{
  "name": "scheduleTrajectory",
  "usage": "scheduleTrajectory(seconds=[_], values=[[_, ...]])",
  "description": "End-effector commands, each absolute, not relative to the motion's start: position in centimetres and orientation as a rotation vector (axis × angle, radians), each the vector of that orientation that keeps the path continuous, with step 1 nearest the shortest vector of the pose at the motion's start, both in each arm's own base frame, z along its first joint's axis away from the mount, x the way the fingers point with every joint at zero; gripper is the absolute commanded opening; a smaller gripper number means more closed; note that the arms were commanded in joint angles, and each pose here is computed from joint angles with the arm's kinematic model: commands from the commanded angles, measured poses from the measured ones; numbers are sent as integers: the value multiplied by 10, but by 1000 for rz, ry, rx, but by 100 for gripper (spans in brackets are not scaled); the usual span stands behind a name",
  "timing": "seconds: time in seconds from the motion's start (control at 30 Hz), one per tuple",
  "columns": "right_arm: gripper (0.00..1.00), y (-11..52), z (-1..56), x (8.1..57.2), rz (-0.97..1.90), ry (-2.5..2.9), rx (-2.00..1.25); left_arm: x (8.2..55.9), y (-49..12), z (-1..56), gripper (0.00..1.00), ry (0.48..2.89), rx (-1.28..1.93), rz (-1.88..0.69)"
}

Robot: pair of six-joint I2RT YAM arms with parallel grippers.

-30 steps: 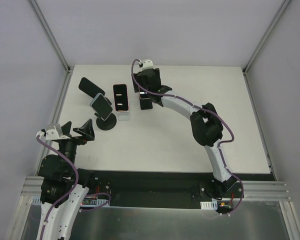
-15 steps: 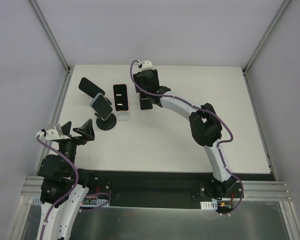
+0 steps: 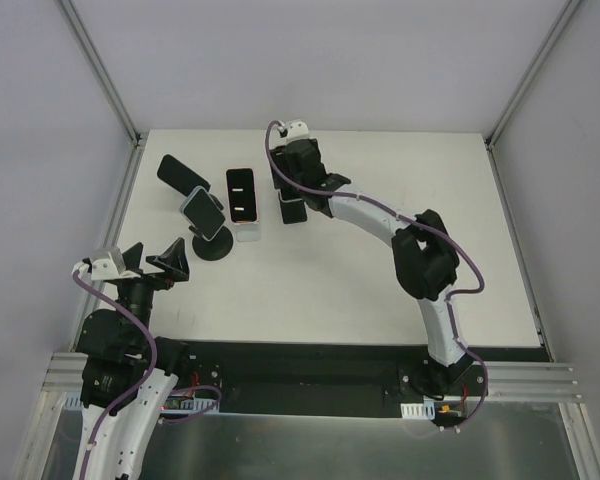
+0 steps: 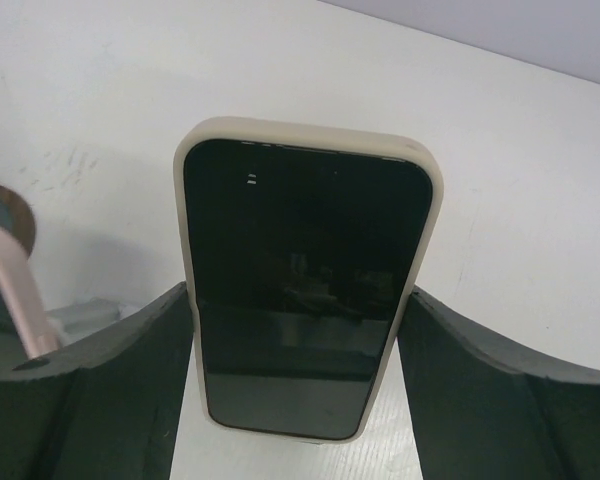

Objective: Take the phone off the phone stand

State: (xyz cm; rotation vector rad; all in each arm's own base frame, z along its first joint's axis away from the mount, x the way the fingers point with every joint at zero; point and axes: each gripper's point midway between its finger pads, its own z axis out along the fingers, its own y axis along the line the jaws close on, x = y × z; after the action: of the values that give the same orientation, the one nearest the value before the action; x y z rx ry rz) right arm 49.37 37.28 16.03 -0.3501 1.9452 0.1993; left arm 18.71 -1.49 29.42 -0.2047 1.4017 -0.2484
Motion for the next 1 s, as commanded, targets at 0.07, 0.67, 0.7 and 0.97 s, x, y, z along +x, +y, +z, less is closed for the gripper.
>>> scheduleTrajectory(seconds=[0.07, 0.67, 0.7, 0.97], values=[[30, 378, 301, 465, 424, 1702, -312, 166, -12, 322, 99, 1281, -185, -275], [18, 191, 275, 376, 117, 2162, -240, 145, -29, 336, 99, 1225, -64, -342], [18, 173, 272, 381, 89, 2180, -200, 146, -30, 336, 99, 1228, -60, -343], [18, 90, 228, 414, -51, 2311, -22, 163, -21, 323, 99, 1303, -111, -276]])
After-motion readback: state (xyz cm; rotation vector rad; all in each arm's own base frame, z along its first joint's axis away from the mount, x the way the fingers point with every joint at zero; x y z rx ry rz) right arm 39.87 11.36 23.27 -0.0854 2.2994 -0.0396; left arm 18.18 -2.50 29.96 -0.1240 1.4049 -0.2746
